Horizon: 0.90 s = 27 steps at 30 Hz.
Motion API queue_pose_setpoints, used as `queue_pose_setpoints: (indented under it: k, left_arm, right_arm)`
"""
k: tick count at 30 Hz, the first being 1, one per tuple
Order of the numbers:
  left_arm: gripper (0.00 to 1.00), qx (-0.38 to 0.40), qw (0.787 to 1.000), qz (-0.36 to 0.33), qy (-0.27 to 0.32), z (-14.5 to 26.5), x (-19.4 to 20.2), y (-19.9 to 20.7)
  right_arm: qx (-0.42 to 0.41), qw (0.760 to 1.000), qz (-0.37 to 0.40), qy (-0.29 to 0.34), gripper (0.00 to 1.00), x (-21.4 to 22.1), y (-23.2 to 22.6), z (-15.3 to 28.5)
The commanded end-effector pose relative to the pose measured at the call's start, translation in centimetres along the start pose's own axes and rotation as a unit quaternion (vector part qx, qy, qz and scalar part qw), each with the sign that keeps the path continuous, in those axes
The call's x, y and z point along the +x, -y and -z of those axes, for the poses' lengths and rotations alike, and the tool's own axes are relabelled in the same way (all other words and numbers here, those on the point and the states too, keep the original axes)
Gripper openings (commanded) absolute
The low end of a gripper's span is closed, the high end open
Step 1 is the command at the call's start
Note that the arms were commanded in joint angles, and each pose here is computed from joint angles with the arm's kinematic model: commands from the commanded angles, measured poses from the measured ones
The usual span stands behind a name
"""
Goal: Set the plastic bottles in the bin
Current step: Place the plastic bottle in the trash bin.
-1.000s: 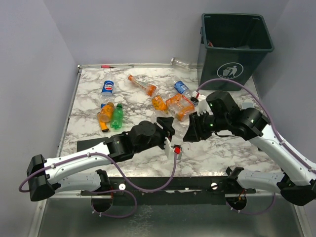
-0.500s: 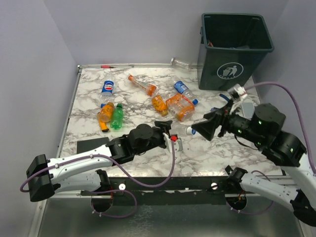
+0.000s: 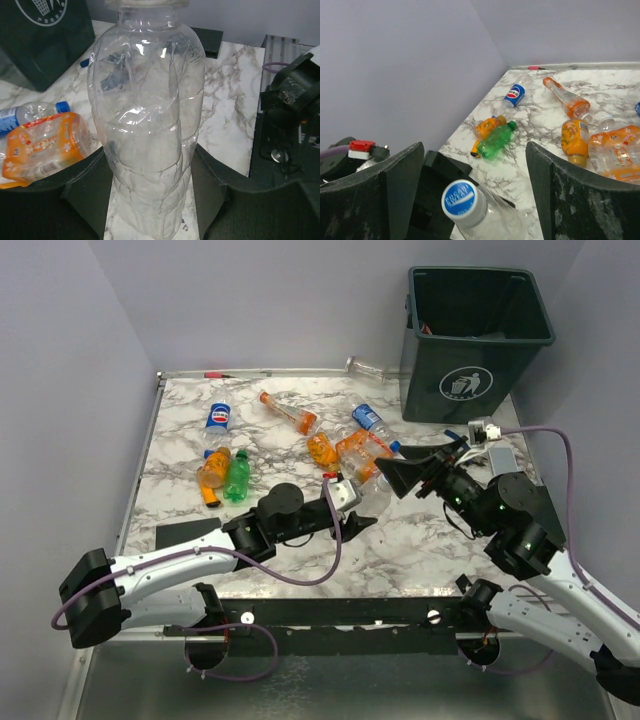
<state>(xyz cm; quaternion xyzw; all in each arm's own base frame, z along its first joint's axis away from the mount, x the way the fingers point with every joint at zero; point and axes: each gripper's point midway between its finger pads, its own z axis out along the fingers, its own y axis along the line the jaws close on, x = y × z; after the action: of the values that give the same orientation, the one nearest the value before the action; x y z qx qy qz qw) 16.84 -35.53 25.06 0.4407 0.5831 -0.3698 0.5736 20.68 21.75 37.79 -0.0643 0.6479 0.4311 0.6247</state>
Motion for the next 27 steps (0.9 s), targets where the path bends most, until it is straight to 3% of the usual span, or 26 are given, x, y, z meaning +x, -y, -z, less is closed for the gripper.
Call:
queue_pose_setpoints:
  k: [1,5,10,16,22,24,27]
  left_arm:
    - [0.36,0.040,0.997,0.069,0.021,-0.8,-1.8,1.6]
    - [0.36,0.034,0.996,0.079,0.014,-1.1,-1.7,1.5]
    - [0.36,0.017,0.996,0.082,0.019,-0.9,-2.0,0.9]
    - [0.36,-0.004,0.997,0.079,0.023,-0.6,-2.1,0.2]
    - [0.36,-0.031,0.996,0.080,0.024,-0.6,-2.0,-0.8]
    - [0.36,-0.037,0.996,0.080,0.024,-0.5,-2.0,-1.0]
    - [0.36,-0.041,0.996,0.077,0.030,-0.3,-2.2,-1.2]
  right_arm:
    - [-0.038,0.998,-0.016,0.041,0.85,-2.0,-1.9,-1.1]
    - [-0.042,0.999,-0.012,0.031,0.84,-1.4,-2.0,-1.6]
    - [-0.013,1.000,-0.004,-0.013,0.75,0.5,-0.8,-2.3]
    - [-0.006,0.999,-0.005,-0.037,0.74,1.8,-0.3,-2.0]
    - [0.000,0.995,0.001,-0.100,0.72,4.2,0.0,-2.1]
    - [0.009,0.994,0.000,-0.106,0.64,4.6,0.4,-2.1]
    - [0.022,0.994,-0.002,-0.104,0.38,4.6,0.9,-2.1]
